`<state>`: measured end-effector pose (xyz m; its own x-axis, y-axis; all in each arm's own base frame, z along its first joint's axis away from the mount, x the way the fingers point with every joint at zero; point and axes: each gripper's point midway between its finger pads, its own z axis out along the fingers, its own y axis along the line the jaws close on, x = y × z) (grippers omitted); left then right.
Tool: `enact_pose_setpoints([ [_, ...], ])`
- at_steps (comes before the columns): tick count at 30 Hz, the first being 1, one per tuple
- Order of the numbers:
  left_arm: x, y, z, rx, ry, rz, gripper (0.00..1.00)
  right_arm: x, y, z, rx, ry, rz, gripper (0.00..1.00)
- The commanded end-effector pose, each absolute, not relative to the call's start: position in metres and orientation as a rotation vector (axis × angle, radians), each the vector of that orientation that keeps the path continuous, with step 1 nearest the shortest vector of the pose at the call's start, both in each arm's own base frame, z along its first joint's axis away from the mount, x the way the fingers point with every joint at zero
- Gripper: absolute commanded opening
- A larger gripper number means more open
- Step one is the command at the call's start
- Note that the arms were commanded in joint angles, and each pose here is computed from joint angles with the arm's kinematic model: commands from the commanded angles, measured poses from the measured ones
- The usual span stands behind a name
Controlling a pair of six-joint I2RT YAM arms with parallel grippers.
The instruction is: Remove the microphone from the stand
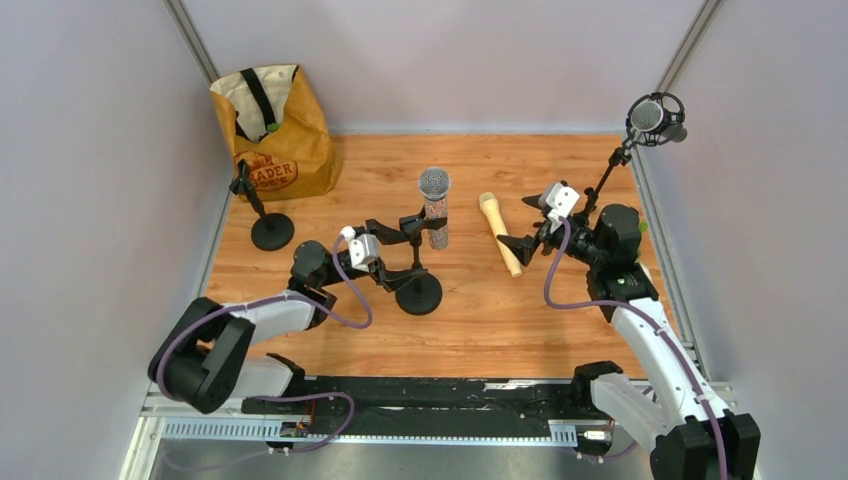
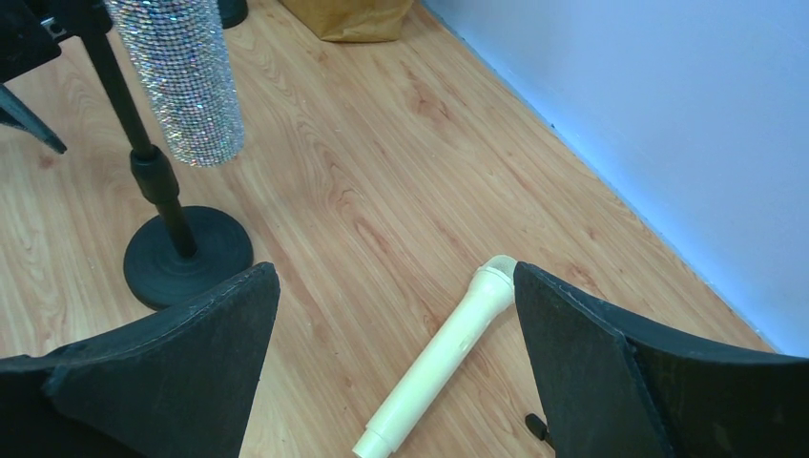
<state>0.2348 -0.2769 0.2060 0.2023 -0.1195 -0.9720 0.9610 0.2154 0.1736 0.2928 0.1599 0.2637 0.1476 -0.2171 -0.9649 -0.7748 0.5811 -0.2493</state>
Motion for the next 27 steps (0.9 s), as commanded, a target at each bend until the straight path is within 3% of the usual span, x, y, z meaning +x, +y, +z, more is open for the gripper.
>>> enact_pose_setpoints([
  [1,0.23,-0.273,0.231,1.104,0.958,-0.885,0.79,0.275,0.17,0.287,-0.975,1.307,0.561,1.0],
  [13,0.254,-0.257,0.243,1.204,1.262,-0.849,0.8,0.259,0.202,0.341,-1.109,1.205,0.745,1.0],
  [27,0.229,-0.24,0.288,1.362,1.259,-0.768,0.8,0.254,0.25,0.358,-1.221,1.112,0.832,1.0],
])
